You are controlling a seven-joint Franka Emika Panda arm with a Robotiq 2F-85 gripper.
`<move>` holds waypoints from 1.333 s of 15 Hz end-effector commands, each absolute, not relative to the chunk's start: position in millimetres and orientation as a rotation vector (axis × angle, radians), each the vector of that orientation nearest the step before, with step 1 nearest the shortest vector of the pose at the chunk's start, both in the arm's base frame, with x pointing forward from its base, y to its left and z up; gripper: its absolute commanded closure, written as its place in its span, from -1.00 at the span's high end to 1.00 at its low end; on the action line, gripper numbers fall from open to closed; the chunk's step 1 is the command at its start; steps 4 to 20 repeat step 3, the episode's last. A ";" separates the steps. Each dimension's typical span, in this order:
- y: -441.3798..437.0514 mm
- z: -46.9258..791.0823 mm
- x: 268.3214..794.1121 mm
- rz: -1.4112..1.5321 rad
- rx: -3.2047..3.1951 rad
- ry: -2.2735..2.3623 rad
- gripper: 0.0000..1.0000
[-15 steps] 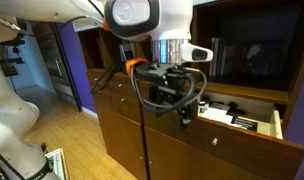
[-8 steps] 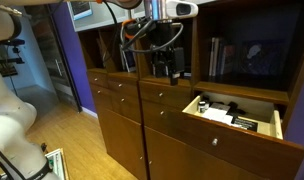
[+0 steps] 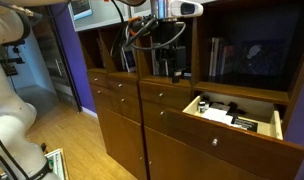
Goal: Open the rightmost drawer completely
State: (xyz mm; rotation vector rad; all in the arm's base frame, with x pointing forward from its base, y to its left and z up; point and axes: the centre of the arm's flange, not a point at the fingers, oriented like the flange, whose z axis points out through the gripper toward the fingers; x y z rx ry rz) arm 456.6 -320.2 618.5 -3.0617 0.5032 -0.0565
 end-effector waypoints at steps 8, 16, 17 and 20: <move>-320.2 618.7 456.5 -0.057 -3.062 0.503 1.00; -320.2 618.7 456.5 -0.057 -3.062 0.503 1.00; -320.2 618.7 456.5 -0.057 -3.062 0.503 1.00; -320.2 618.7 456.5 -0.057 -3.062 0.503 1.00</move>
